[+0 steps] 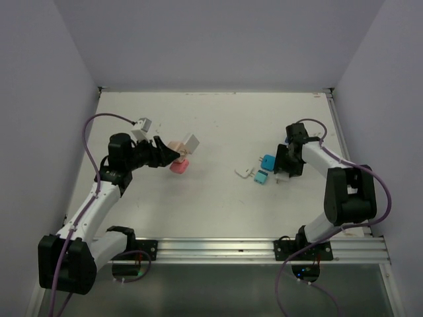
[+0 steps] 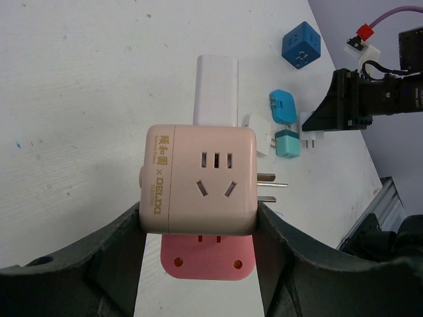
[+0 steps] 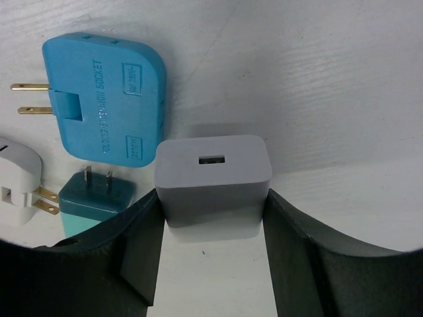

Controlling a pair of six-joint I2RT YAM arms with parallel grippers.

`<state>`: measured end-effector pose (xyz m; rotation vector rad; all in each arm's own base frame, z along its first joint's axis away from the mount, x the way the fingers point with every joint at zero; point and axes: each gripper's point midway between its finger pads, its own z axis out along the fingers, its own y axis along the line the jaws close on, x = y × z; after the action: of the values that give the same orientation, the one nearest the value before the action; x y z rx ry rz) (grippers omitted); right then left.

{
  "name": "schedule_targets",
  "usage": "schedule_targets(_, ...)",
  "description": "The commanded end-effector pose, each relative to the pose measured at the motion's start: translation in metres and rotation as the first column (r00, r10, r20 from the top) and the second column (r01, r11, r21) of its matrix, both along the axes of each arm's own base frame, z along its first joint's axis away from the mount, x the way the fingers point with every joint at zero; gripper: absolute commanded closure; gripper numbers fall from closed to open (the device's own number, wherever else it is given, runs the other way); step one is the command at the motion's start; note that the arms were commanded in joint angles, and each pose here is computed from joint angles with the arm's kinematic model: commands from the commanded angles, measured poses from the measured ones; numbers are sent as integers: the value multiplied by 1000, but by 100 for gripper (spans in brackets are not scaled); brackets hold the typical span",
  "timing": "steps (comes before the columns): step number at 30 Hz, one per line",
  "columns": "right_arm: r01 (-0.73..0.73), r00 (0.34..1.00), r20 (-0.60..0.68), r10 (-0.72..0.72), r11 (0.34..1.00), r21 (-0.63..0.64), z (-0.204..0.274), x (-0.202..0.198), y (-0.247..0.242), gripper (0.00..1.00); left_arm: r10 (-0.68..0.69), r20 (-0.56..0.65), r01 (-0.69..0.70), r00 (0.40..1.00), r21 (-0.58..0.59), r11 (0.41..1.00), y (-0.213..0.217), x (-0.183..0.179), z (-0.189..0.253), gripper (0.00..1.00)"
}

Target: Pull the plug off the socket

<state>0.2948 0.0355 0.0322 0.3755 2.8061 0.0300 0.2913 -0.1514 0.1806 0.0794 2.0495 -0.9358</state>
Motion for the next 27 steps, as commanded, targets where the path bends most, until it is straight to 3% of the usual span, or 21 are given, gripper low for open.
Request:
schedule_targets(1, -3, 1000, 22, 2, 999, 47, -1, 7, 15, 46, -37, 155, 45, 987, -48, 998, -6, 7, 39, 100)
schedule_targets(2, -6, 1000, 27, 5, 999, 45, 1, 7, 16, 35, -37, 151, 45, 988, -48, 998, -5, 7, 38, 100)
schedule_targets(5, 0, 999, 50, -2, 999, 48, 11, 8, 16, 22, -40, 147, 48, 988, -54, 997, -5, 7, 37, 100)
schedule_targets(8, -1, 993, 115, -5, 998, 55, 35, 13, 17, 16, -40, 155, 50, 987, -62, 997, -5, 6, 39, 100)
schedule_targets(12, -27, 960, 282, 3, 996, 80, 78, 21, 32, 14, -24, 146, 34, 989, -64, 997, -4, 8, 38, 100)
schedule_targets(15, -103, 887, 461, 33, 987, 127, 119, 22, 65, 13, -10, 128, 21, 992, -79, 997, -4, 8, 40, 100)
schedule_targets(18, -283, 797, 598, 84, 927, 246, 152, 5, 137, 14, 17, 137, -2, 990, -106, 994, -3, 7, 50, 100)
schedule_targets(22, -427, 692, 722, 19, 817, 387, 191, -19, 210, 14, 71, 112, -58, 991, -120, 991, 3, 5, 53, 100)
schedule_targets(27, -544, 628, 778, 35, 734, 406, 210, -57, 274, 15, 114, 82, -100, 990, -162, 982, 5, -2, 53, 100)
